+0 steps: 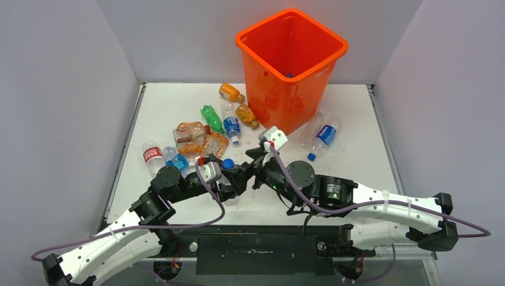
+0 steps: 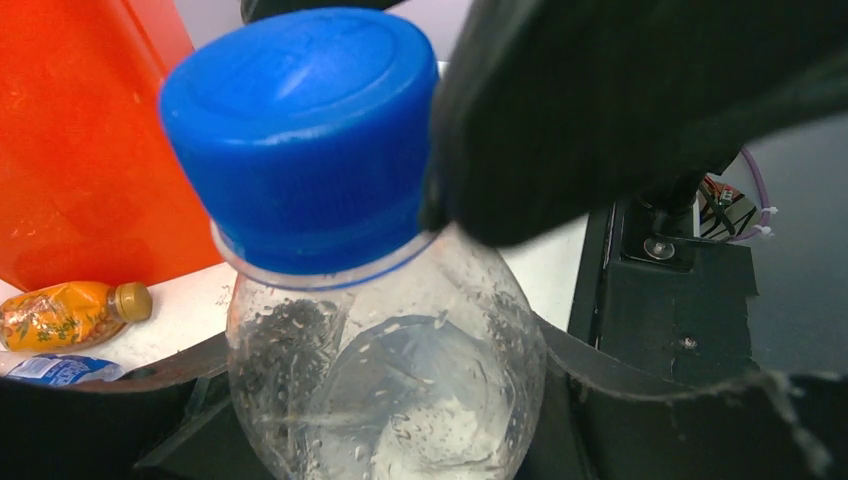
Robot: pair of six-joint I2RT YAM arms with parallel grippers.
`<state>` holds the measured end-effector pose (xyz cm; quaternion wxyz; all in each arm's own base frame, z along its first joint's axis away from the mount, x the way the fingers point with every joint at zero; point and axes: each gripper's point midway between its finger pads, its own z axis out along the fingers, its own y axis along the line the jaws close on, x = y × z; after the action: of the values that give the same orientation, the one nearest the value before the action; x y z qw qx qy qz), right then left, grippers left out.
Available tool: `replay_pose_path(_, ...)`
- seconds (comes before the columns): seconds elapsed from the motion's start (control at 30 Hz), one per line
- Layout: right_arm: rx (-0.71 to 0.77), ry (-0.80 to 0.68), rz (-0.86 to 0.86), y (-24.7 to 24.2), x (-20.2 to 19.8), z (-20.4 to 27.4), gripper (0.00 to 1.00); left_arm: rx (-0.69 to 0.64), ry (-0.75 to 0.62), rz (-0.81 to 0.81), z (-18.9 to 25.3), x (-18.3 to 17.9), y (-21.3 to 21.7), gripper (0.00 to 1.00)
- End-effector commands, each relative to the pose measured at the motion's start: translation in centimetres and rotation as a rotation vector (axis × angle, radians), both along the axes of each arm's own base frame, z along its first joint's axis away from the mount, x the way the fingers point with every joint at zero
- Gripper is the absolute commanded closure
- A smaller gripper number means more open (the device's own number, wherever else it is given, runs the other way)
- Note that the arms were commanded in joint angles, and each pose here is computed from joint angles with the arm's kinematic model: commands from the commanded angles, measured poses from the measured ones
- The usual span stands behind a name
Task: Put the plastic bottles in the bin
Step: Place the plastic bottle in the trash bin.
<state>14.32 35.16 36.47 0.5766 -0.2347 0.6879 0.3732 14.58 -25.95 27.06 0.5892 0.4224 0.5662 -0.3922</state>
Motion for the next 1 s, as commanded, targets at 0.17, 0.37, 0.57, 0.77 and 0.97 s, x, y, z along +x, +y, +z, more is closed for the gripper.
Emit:
replay_pose_path(0.17, 0.009, 0.001, -0.002, 1.5, 0.2, 0.2, 0.16, -0.04, -0.024, -0.021, 1.1, -0.4, -0.2, 0.92)
replay_pose_path(0.37, -0.045, 0.004, -0.039, 2.1, 1.0, -1.5, 0.26, -0.04, -0.02, -0.028, 1.1, -0.5, -0.3, 0.92)
replay_pose_path(0.57, -0.058, 0.004, -0.058, 2.6, 1.4, -2.2, 0.56, -0.038, -0.021, -0.029, 1.0, -0.7, -0.3, 0.91)
replay_pose_path(0.77, -0.064, 0.009, -0.061, 2.5, 1.4, -2.3, 0.95, -0.044, -0.024, -0.01, 1.0, -0.5, -0.2, 0.65)
replay_pose_path(0.97, -0.083, -0.03, -0.125, 0.2, 2.1, -0.8, 0.95, -0.081, -0.031, 0.05, 1.8, 0.2, 0.4, 0.04)
